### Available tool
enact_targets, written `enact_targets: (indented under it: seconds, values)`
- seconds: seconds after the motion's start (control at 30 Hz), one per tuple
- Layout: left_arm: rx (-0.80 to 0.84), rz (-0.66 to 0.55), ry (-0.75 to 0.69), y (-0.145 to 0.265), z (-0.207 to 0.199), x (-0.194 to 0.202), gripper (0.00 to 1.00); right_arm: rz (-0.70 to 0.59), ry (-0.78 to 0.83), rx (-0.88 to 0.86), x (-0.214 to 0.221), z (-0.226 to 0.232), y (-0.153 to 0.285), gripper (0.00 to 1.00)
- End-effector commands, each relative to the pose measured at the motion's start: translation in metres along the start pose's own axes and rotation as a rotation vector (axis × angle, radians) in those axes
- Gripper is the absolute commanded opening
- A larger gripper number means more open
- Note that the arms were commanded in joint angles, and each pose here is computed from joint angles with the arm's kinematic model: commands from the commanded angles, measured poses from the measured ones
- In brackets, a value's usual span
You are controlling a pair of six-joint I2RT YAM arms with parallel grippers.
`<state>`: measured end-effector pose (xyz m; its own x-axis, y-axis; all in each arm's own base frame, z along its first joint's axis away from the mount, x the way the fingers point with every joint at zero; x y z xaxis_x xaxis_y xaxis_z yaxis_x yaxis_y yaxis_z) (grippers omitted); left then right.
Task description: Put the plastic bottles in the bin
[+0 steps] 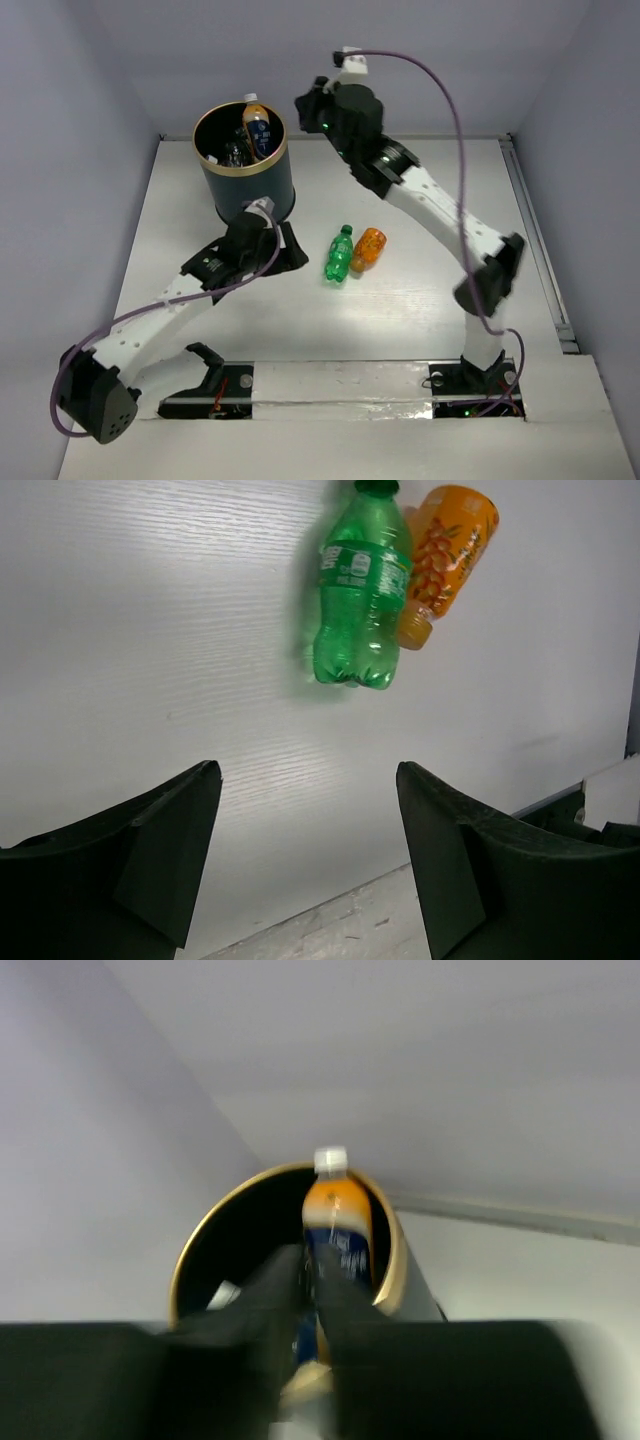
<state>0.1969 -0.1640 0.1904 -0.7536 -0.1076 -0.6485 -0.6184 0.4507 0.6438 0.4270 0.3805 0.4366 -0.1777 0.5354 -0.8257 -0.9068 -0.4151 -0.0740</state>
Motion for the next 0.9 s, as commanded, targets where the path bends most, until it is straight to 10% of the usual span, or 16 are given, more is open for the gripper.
enact_targets:
  seconds: [0.0, 0.3, 0.37, 0.43, 0.53, 0.87]
  values:
    - [0.095, -0.055, -0.072, -0.009, -0.039, -0.018, 0.68, -0.132, -0.137, -0.087, -0.089, 0.024, 0.086, 0.05]
    - [0.078, 0.067, -0.104, -0.077, -0.061, -0.007, 0.74, 0.228, -0.19, 0.211, 0.052, -0.12, 0.213, 0.03]
    - [0.066, 0.088, -0.112, -0.092, -0.063, -0.007, 0.77, 0.261, -0.194, 0.273, 0.064, -0.14, 0.231, 0.14]
    - [0.046, 0.083, -0.116, -0.102, -0.065, -0.013, 0.78, 0.313, -0.197, 0.324, 0.082, -0.158, 0.245, 0.57]
    - [0.032, 0.077, -0.131, -0.116, -0.071, -0.023, 0.82, 0.346, -0.217, 0.378, 0.093, -0.181, 0.248, 0.87]
    - [-0.065, 0.169, -0.186, -0.18, -0.062, -0.025, 0.81, 0.492, -0.248, 0.524, 0.126, -0.229, 0.218, 0.99]
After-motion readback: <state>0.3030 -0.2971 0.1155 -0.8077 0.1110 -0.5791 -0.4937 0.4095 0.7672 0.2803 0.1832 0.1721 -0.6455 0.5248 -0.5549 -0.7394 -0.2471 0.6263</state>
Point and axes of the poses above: each gripper's point midway between its finger pads, its own y axis back along the fingers, its own z axis along the line the jaws close on, x = y × z, the point moved 5 cm from there along y, back along the fingers, and after that the axes turned 12 degrees about -y, right-handed, at the moved point
